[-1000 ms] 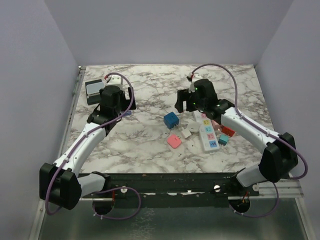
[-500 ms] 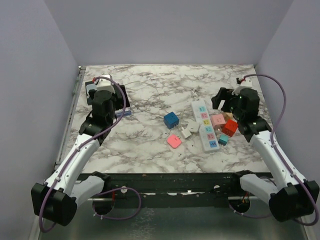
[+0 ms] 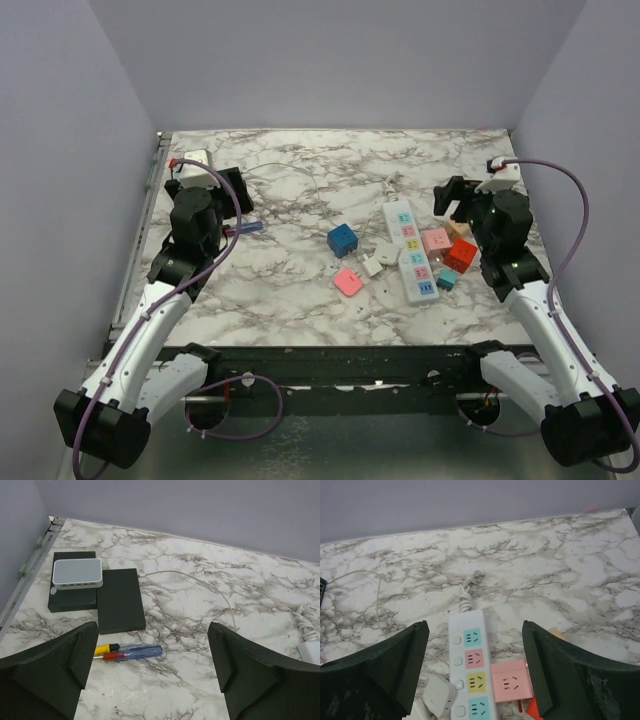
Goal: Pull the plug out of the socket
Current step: Reset both arms
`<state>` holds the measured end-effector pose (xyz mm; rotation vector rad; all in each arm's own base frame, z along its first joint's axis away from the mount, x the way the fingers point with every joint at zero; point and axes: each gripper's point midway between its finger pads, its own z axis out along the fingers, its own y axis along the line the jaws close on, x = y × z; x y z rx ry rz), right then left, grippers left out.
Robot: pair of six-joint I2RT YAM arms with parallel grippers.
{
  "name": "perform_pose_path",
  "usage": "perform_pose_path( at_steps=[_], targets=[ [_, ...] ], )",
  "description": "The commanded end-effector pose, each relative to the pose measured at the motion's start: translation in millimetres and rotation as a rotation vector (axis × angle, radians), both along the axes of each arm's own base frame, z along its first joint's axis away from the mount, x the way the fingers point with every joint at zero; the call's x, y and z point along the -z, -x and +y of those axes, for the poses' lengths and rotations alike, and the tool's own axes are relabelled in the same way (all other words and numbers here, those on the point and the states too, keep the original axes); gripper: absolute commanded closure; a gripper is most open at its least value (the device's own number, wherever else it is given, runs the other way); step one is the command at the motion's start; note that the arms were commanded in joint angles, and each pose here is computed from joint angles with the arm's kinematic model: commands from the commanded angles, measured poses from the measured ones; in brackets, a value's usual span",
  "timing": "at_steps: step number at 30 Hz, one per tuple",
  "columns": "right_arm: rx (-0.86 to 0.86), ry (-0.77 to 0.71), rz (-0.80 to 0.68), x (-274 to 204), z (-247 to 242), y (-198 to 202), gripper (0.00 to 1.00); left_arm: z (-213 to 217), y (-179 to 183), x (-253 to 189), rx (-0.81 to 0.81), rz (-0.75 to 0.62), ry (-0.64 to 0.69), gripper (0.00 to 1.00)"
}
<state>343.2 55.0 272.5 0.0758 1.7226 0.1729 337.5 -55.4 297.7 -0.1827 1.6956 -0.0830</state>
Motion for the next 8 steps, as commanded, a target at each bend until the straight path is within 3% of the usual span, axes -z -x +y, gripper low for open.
perform_pose_path(
  at_steps=[1, 8],
  targets=[
    [0.019, 0.018, -0.039, -8.1, -4.3, -2.3, 0.15, 7.4, 1.1, 2.9, -0.029, -0.002, -0.020, 0.01],
    [0.016, 0.022, -0.040, -10.1, -4.1, -1.6, 0.15, 6.9, 0.8, 5.4, -0.025, 0.003, -0.027, 0.01]
  ],
)
